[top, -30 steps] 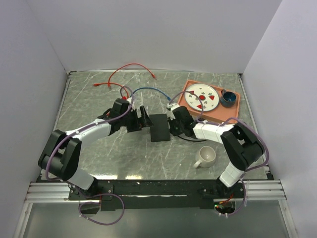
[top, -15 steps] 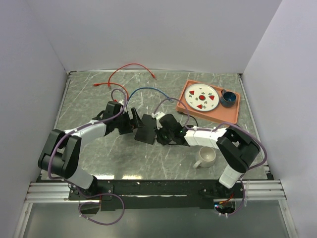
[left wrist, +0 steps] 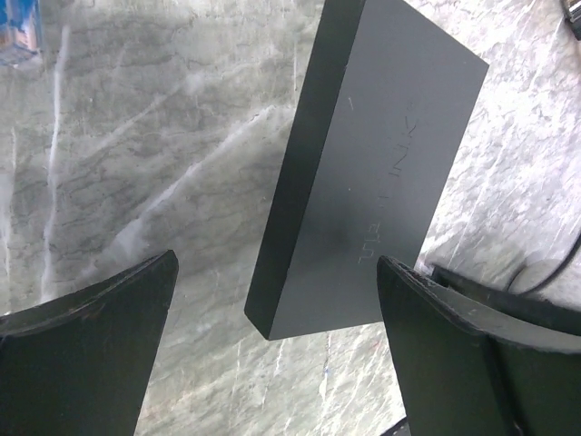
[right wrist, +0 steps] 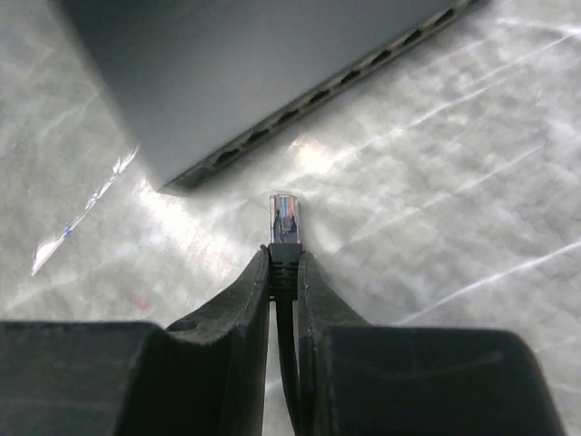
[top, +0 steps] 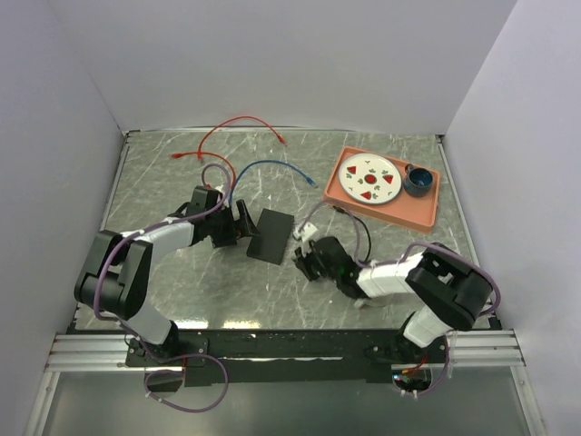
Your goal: Insert the plug into the switch port
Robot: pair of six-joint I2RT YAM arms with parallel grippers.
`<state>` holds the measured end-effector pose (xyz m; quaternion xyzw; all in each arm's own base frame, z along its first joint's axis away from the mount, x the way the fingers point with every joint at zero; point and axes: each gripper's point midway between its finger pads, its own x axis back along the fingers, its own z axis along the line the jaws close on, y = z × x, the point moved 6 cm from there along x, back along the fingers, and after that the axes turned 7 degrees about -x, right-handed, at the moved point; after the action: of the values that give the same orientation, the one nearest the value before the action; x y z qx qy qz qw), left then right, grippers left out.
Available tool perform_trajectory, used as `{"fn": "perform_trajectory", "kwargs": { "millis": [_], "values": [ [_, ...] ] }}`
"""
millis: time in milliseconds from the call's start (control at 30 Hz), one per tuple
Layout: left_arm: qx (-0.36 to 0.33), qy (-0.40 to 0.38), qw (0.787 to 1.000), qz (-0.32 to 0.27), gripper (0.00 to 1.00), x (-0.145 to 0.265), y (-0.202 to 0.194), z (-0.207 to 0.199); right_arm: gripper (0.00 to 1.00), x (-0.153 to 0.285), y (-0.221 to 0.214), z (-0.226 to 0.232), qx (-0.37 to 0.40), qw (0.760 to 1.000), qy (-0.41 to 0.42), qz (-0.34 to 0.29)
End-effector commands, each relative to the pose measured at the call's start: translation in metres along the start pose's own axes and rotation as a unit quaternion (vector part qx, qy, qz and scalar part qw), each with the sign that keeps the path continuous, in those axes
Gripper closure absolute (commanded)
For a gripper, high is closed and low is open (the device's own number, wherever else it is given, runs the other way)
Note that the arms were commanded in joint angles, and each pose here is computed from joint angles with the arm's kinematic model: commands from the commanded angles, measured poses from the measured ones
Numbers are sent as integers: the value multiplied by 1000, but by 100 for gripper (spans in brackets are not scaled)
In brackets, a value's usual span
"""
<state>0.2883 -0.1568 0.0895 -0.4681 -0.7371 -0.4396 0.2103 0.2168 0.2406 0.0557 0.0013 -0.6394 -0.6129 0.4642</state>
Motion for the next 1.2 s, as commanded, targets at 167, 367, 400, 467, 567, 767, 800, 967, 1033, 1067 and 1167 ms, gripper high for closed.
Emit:
{"fn": "perform_trajectory", "kwargs": {
  "millis": [167,367,400,467,567,767,800,967,1033,1067,1167],
  "values": [
    [-19,-22,1000,-2,3,-3,11,-6,100,7,1,19,120,981,61,-138],
    [-24,-41,999,-3,3,-7,11,-8,100,7,4,20,118,976,65,-173],
    [-26,-41,999,-5,3,-8,12,-8,100,6,5,19,120,975,64,-173],
    [-28,-42,999,-8,3,-11,15,-8,100,3,6,20,122,976,62,-170],
    [-31,-36,999,-12,3,-16,20,-7,100,-1,7,21,124,977,61,-165],
    [-38,-27,999,-17,2,-21,26,-6,100,-8,9,17,116,978,43,-168],
    [-39,-26,999,-17,2,-21,26,-5,100,-8,12,18,117,977,41,-172],
    [-43,-38,998,-18,2,-29,28,-6,100,-12,16,19,126,978,40,-159],
    [-46,-44,998,-15,1,-32,28,-7,100,-13,17,19,125,978,36,-161],
    [-46,-47,998,-7,1,-35,26,-8,100,-13,17,18,124,979,34,-161],
    [-58,-52,997,6,1,-42,21,-12,100,-15,14,17,125,981,29,-147]
  ]
}}
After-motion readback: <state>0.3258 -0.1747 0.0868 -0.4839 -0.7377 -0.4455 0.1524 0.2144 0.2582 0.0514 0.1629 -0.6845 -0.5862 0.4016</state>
